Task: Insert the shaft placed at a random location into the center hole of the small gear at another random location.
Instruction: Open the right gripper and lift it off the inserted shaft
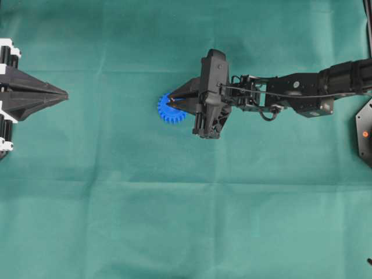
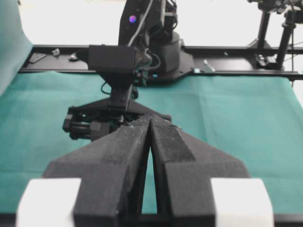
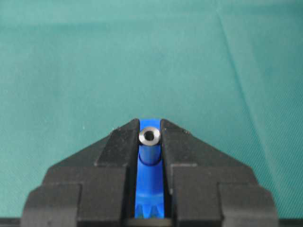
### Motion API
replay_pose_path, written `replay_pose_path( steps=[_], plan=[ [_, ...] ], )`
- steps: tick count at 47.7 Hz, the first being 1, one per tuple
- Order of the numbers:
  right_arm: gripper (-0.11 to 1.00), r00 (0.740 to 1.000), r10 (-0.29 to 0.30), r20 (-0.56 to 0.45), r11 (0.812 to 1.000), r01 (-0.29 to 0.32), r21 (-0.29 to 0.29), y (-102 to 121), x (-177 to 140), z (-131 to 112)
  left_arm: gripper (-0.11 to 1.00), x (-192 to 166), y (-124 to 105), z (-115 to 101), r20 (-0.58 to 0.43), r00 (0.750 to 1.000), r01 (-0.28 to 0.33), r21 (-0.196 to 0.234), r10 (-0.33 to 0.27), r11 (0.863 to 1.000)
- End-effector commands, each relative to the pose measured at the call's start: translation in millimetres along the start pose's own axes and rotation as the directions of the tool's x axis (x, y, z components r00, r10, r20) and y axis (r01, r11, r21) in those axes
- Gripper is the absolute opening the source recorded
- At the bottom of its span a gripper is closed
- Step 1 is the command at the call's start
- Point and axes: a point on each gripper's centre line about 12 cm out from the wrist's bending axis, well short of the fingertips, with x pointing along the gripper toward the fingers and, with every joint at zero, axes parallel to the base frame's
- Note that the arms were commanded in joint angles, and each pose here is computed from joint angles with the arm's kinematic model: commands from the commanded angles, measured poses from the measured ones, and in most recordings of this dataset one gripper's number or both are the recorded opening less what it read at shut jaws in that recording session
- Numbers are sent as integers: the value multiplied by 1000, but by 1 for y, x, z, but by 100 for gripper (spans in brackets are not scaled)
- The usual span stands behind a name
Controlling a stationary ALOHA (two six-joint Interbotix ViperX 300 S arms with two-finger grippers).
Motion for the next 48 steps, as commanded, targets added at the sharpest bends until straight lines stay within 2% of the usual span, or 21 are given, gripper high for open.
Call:
replay_pose_path(
  steps=[1,30,33,42,44,48],
  plan=[
    [13,999,0,38,1000,0,1,1,0,11,0,2,1,6,14,1000,-3,0,3,1000],
    [14,1000,-1,20,1000,1,17,0,1,7,0,2,1,6,14,1000,-3,0,3,1000],
    [22,1000,-2,20,1000,2,19,0,1,7,0,2,1,6,14,1000,-3,0,3,1000],
    [75,1000,-1,21,1000,1,19,0,1,8,0,2,1,5,9,1000,-3,0,3,1000],
    [78,1000,-1,23,1000,1,19,0,1,8,0,2,1,5,8,1000,-3,-1,3,1000],
    [72,1000,0,26,1000,-1,17,1,0,11,0,2,1,5,6,1000,-3,-1,3,1000]
  ],
)
